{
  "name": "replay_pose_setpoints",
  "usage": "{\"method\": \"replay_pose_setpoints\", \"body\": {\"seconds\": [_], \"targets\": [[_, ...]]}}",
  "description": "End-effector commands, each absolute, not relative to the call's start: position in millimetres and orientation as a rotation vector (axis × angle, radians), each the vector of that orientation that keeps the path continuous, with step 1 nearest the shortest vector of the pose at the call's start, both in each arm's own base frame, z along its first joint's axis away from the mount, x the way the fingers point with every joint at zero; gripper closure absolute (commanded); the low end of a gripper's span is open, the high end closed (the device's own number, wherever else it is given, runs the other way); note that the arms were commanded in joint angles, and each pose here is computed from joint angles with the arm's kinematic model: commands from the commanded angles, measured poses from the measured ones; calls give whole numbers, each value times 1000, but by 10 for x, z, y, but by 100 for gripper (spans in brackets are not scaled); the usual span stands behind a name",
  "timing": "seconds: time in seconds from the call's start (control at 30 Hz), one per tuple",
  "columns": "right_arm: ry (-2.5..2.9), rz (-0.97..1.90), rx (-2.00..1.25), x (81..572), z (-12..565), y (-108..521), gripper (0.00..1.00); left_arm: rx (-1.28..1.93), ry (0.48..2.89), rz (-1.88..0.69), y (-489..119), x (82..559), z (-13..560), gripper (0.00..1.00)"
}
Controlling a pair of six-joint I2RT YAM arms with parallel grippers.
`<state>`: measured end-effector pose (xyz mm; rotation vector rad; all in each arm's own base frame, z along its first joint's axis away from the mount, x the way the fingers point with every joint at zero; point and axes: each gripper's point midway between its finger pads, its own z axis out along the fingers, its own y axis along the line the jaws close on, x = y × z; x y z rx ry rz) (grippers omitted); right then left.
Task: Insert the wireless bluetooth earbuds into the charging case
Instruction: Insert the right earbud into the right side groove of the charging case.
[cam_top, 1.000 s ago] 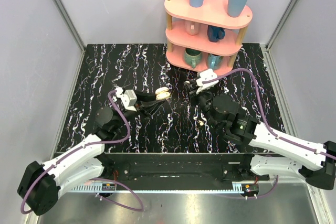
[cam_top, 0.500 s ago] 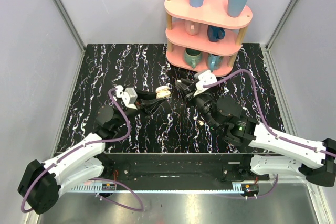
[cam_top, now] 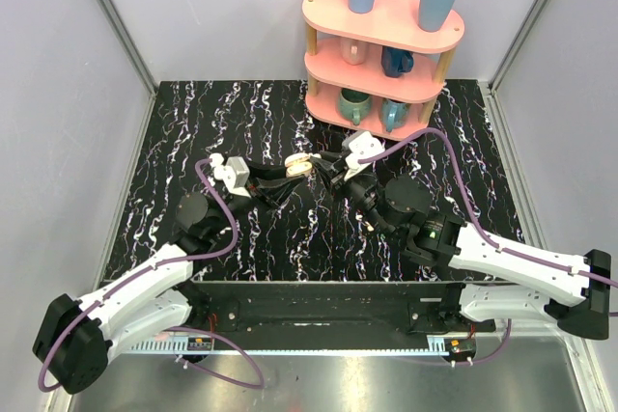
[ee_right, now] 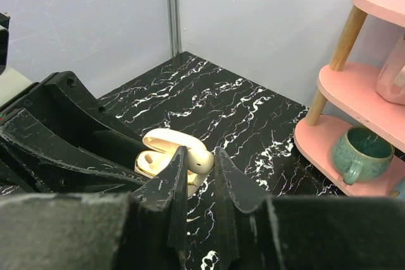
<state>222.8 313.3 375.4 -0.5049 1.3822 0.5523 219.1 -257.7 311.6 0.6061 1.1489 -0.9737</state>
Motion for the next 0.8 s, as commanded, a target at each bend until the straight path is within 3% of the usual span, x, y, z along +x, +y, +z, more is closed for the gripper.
{"method": "replay_pose_setpoints", "body": {"seconds": [0.0,0.77], "targets": [[1323,612,-457,2177,4004,3133,100,579,1061,-974,-2554,2176,3438,100],[1336,633,-514,2198,3846,3395,100,650,970,-988,-2578,2023,3488,100]]}}
